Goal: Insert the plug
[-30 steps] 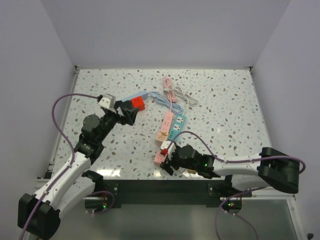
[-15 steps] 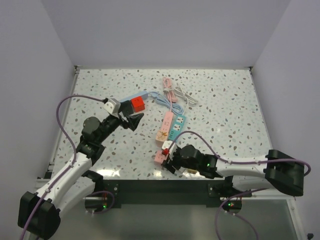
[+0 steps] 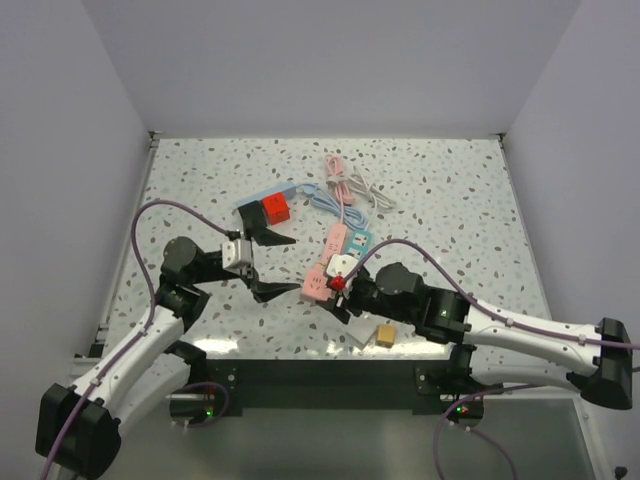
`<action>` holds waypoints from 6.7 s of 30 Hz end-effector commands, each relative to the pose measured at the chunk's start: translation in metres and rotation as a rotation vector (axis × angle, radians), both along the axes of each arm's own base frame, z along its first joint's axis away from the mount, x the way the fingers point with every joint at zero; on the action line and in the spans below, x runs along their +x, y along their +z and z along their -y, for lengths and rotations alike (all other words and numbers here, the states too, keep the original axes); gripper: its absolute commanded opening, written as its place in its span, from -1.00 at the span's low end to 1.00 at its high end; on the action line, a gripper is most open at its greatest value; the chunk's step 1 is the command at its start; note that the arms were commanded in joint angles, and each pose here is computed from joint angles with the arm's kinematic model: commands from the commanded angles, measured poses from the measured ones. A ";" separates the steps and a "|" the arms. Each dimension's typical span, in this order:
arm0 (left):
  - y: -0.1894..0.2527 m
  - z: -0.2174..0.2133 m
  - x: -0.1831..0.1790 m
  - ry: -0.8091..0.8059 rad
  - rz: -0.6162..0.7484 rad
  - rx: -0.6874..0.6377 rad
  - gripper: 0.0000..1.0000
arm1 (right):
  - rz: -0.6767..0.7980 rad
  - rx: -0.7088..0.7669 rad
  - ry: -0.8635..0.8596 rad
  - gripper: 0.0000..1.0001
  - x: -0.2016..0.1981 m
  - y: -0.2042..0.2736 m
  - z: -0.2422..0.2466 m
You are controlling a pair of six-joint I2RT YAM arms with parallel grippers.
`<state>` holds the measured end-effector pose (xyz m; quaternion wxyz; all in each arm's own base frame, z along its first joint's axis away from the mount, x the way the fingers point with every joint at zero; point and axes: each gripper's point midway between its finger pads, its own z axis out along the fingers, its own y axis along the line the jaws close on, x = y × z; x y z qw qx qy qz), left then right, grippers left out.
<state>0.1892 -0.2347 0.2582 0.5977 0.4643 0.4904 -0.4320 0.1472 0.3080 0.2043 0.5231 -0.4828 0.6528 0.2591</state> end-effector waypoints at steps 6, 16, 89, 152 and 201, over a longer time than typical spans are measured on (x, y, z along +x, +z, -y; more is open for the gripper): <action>0.017 0.002 -0.058 -0.330 0.133 0.036 1.00 | 0.010 -0.149 0.058 -1.00 -0.004 0.010 0.002; 0.001 0.026 -0.053 -0.345 0.074 0.103 1.00 | 0.023 -0.165 0.094 -1.00 -0.006 0.024 -0.001; -0.026 0.085 -0.061 -0.413 -0.046 -0.002 -1.00 | 0.169 -0.002 0.034 0.60 0.035 0.099 0.013; 0.037 0.072 -0.004 -0.017 0.274 -0.271 -1.00 | -0.676 0.622 -0.269 0.86 0.043 0.068 0.013; -0.073 0.028 0.052 0.446 -0.232 -0.138 1.00 | -0.306 0.520 -0.631 -1.00 0.151 0.073 0.059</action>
